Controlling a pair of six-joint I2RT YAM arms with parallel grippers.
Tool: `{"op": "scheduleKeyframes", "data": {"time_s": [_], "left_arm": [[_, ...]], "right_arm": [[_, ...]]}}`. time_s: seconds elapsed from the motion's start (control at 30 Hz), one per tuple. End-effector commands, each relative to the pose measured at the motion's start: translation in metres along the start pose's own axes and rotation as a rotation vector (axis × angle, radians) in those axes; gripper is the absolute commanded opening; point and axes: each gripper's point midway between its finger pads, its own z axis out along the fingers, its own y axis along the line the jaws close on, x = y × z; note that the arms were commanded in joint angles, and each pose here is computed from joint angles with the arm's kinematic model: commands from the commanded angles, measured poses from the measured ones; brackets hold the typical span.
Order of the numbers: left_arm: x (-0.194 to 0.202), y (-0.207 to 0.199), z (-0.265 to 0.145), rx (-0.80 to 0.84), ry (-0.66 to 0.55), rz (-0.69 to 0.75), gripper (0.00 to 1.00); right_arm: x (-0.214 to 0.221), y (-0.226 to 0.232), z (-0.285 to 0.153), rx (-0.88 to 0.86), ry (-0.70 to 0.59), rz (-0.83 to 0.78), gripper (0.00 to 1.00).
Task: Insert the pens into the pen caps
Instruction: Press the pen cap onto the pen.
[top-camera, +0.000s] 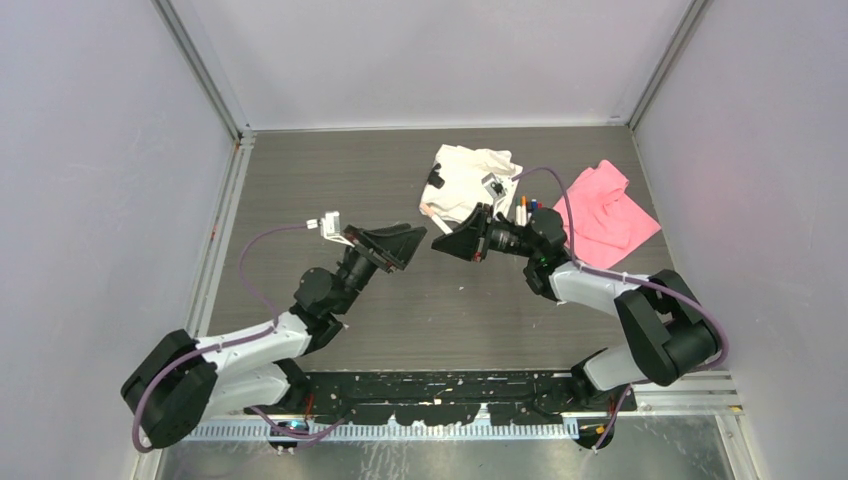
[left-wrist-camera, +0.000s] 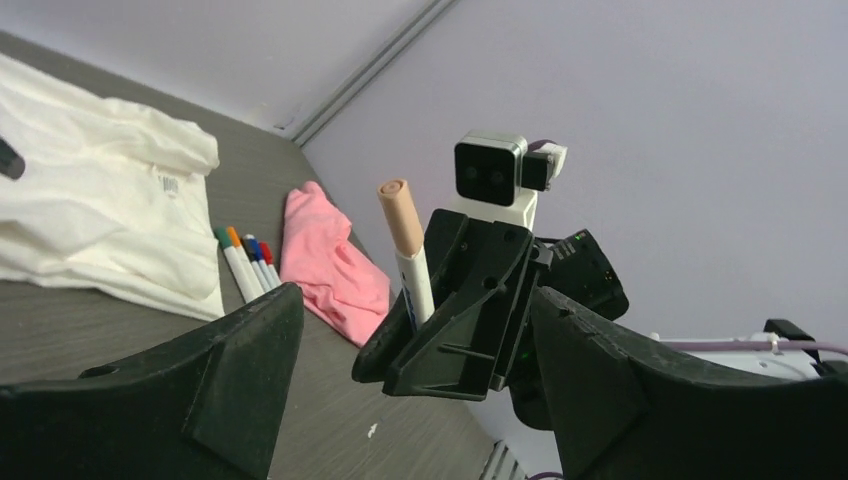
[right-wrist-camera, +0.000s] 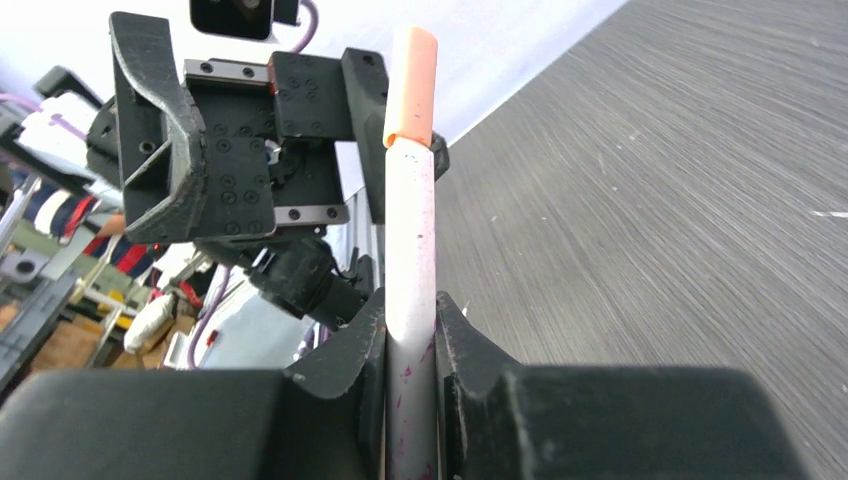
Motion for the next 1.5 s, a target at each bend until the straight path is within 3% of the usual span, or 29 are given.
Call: {"op": "scheduleKeyframes", "data": {"time_s": [0.0, 0.2, 0.43, 0.73, 1.0, 1.47], "left_arm": [[-0.021, -0.028, -0.007, 0.127, -0.028, 0.178, 0.85], [-0.035, -0.046, -0.004, 0.173, -0.046, 0.230, 0.86], [-0.026, -0.054, 0.013, 0.223, -0.018, 0.193, 0.81], [-0.025, -0.059, 0.031, 0.250, -0.016, 0.112, 0.63], [-0.028, -0.063, 0.030, 0.257, -0.023, 0.085, 0.59], [-0.020, -0.061, 0.037, 0.263, 0.007, 0.061, 0.41]], "right_arm": [[-0.016, 0.047, -0.006, -0.187, 0.007, -0.175, 0.01], [-0.011, 0.058, -0.009, -0.243, 0.064, -0.182, 0.01], [-0.010, 0.061, -0.010, -0.260, 0.080, -0.173, 0.01], [-0.005, 0.059, -0.009, -0.261, 0.096, -0.153, 0.01], [-0.004, 0.057, -0.008, -0.259, 0.099, -0.148, 0.01], [-0.001, 0.051, -0.006, -0.244, 0.110, -0.133, 0.01]]}}
